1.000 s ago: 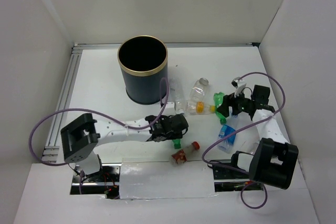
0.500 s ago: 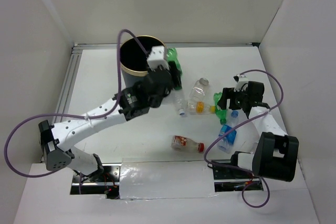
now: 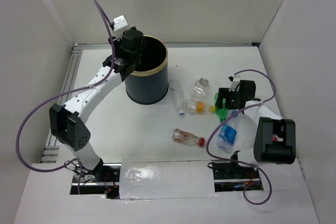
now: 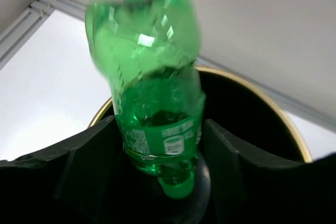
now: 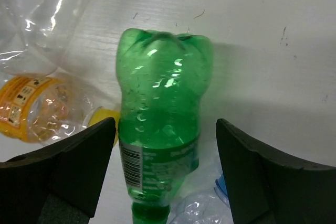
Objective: Put the plastic bottles in the bin
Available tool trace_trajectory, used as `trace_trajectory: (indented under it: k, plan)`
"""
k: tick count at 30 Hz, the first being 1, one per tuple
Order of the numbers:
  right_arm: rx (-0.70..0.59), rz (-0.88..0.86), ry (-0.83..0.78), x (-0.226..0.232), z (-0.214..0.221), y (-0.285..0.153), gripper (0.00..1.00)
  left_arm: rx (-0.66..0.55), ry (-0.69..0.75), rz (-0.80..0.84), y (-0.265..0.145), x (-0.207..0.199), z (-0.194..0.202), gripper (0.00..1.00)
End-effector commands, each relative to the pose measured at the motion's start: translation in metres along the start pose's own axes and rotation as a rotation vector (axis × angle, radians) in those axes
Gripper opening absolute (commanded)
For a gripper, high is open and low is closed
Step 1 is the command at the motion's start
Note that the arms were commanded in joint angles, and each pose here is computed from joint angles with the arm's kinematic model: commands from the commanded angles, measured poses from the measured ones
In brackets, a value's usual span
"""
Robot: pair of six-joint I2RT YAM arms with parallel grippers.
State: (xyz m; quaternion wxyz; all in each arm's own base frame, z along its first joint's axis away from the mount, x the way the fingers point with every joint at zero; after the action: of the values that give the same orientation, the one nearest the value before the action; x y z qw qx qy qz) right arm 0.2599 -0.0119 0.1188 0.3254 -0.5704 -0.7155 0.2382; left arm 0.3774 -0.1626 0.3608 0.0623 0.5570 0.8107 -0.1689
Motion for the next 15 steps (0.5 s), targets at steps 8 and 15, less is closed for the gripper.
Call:
trace_trajectory:
  k: [8, 15]
  plan:
    - [0.019, 0.086, -0.040, 0.001, -0.018, 0.029, 0.54, -0.002, 0.158, 0.184, -0.027, -0.002, -0.014, 0.99]
    - [-0.137, -0.076, -0.183, 0.018, -0.065, -0.011, 0.08, 0.145, 0.405, 0.957, -0.153, 0.012, 0.027, 0.97]
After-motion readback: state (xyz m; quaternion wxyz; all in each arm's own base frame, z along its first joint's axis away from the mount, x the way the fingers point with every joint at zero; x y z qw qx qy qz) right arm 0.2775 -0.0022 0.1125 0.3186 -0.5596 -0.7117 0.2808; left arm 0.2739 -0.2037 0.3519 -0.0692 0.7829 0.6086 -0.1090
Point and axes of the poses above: each gripper's point midway between its finger pads, its own y axis out along the fingers, its own x axis along the line the jaws close on, z = x × y, the point moved 10 cm from there along -y, back along the fingers, and after that the axes turned 1 degree about -y, right-handed, at the moved point
